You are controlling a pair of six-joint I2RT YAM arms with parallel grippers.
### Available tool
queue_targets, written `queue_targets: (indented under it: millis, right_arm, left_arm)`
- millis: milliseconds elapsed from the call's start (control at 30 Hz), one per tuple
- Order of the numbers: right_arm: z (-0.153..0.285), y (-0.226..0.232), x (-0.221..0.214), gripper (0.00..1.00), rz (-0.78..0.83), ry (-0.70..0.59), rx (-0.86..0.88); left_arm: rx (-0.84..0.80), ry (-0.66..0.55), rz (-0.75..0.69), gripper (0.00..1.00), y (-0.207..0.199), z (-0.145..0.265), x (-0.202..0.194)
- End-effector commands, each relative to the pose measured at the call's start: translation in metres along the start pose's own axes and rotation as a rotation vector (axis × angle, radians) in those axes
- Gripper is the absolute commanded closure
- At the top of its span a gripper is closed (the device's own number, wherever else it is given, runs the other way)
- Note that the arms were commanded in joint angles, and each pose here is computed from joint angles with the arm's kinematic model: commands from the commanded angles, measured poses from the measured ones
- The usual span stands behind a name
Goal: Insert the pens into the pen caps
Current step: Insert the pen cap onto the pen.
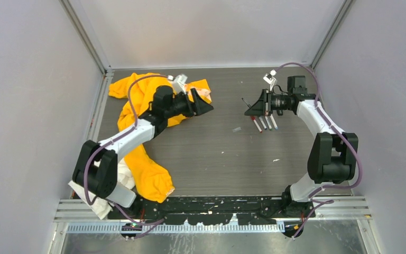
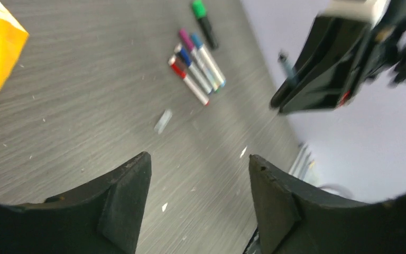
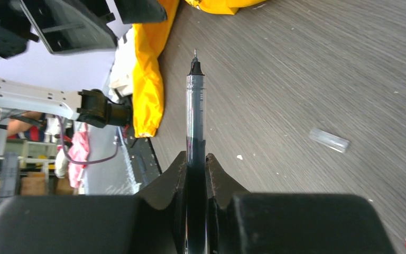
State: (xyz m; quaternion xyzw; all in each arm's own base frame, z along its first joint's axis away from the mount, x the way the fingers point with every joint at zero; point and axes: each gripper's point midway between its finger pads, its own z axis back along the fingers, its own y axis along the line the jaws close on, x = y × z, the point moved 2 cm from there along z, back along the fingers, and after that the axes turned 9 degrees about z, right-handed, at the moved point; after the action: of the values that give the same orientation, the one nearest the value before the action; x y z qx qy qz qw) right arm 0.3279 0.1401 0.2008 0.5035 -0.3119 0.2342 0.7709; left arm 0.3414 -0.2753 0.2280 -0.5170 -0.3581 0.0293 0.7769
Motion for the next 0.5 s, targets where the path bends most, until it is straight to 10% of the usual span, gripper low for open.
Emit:
queue_targets:
  millis: [0,467]
  right_arm:
    - [0.018,0.006,0.000,0.99,0.115,-0.001,-0.049]
    - [0.061,-0.018,-0.002,0.99,0.072,-0.090,-0.151]
  left_arm:
    - [0.097,0.296,-0.283,0.34,0.009,-0.009,-0.059]
    - [0.292,0.711,-0.482,0.61,0.045,-0.098,-0.121]
